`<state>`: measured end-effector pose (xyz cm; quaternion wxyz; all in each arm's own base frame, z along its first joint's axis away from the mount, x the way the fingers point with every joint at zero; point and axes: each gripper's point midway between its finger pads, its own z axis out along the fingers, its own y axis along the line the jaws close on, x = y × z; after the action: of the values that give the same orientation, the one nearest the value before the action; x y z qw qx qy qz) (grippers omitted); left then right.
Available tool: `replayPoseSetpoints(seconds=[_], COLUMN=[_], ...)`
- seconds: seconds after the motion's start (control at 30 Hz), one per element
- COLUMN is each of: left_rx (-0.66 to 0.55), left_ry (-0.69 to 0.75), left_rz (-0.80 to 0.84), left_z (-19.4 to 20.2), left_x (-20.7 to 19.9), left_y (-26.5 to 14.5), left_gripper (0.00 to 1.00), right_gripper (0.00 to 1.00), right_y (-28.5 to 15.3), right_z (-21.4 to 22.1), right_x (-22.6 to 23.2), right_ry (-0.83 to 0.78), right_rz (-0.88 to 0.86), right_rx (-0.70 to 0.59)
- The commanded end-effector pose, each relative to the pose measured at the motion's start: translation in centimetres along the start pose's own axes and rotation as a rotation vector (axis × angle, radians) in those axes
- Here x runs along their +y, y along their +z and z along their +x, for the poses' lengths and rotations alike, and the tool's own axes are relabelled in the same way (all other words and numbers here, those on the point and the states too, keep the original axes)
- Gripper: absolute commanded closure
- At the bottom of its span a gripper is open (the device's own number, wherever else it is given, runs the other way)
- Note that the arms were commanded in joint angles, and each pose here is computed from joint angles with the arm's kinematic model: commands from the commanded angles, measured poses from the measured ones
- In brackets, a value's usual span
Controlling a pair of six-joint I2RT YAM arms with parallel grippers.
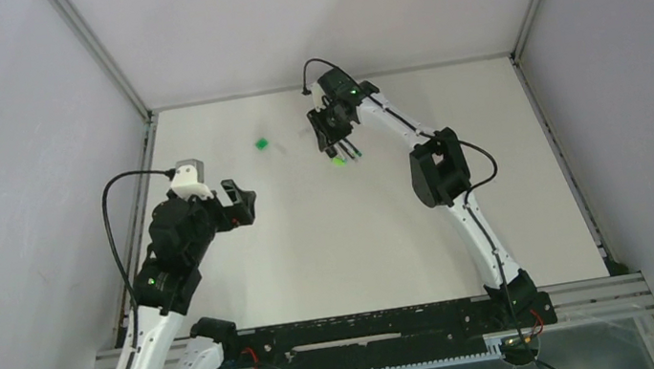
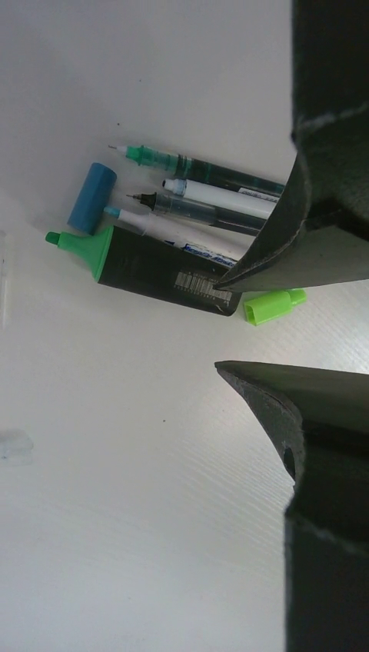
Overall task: Insert the pens into the pen caps
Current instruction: Pick up the pen from the center of the board.
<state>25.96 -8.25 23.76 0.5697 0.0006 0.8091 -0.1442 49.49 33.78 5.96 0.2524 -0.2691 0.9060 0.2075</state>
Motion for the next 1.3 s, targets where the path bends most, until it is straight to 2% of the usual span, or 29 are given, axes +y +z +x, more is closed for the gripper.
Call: replayPoseSetpoints(seconds=[0.0, 0.3, 1.27], left_rx=[0.002, 0.039, 0.055], left_ry=[-0.022, -0.05, -0.082], left_rz=[0.04, 0.084, 0.106], left_z=[0.4, 0.9, 1.1], left_x=[-0.5, -1.0, -1.1], left_y=[0.6, 1.2, 1.6], left_gripper=[0.05, 0.11, 0.12], right_gripper=[0.55, 0.55, 0.56], right_y=[0.3, 1.0, 3.1], right_z=[-0.9, -0.9, 0.0], right_x=[-0.5, -1.4, -1.8], right_ry=[0.01, 0.014, -0.063], right_rz=[0.015, 0.048, 0.143], right_rx=[-0.031, -0.036, -0.016])
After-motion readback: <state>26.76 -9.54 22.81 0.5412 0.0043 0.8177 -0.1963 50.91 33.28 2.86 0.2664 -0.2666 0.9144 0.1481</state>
